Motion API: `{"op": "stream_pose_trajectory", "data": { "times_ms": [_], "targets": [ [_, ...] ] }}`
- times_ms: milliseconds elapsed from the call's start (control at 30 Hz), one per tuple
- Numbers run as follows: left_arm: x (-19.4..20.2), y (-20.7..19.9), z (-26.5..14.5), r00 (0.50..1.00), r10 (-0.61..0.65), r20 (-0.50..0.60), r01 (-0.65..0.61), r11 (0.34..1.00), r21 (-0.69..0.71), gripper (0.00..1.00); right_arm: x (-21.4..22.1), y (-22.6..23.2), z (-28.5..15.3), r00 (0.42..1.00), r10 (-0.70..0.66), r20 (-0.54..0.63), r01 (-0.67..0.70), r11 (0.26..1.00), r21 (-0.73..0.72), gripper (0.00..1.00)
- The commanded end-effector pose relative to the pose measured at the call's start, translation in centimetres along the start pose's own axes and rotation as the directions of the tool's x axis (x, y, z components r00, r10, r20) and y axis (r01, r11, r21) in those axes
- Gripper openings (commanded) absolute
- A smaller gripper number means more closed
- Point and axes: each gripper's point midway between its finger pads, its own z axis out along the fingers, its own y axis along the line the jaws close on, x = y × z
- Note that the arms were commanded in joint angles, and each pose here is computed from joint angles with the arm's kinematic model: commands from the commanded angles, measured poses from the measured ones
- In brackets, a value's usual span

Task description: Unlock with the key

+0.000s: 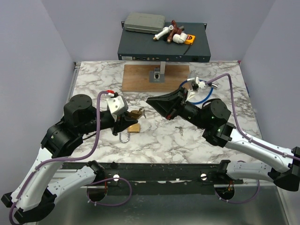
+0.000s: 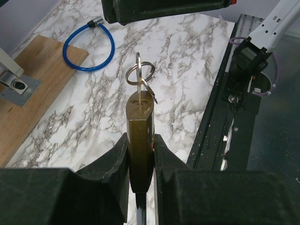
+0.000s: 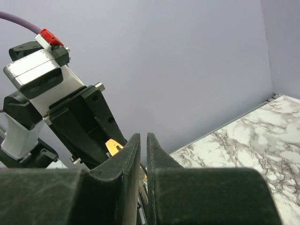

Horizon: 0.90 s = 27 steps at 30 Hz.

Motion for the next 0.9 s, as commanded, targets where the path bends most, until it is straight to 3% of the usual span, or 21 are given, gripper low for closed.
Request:
{"op": "stream_pose_trajectory", "data": {
  "times_ms": [0,867],
  "targets": [
    [-2.1,-0.3,0.0,0.997,0.02,0.081,-0.022,1.0,0.021,0.0,-0.5,0.2,0.4,0.999,-0.011,0.048,0.012,1.0,-0.015,0.12],
    [-2.2,0.0,-0.1,0.996,0.001,0.091,-0.003,1.0,0.014,0.0,4.9,1.2,1.2,0.996,0.046,-0.075,-0.051,0.997,-0.066,0.09]
  ]
}}
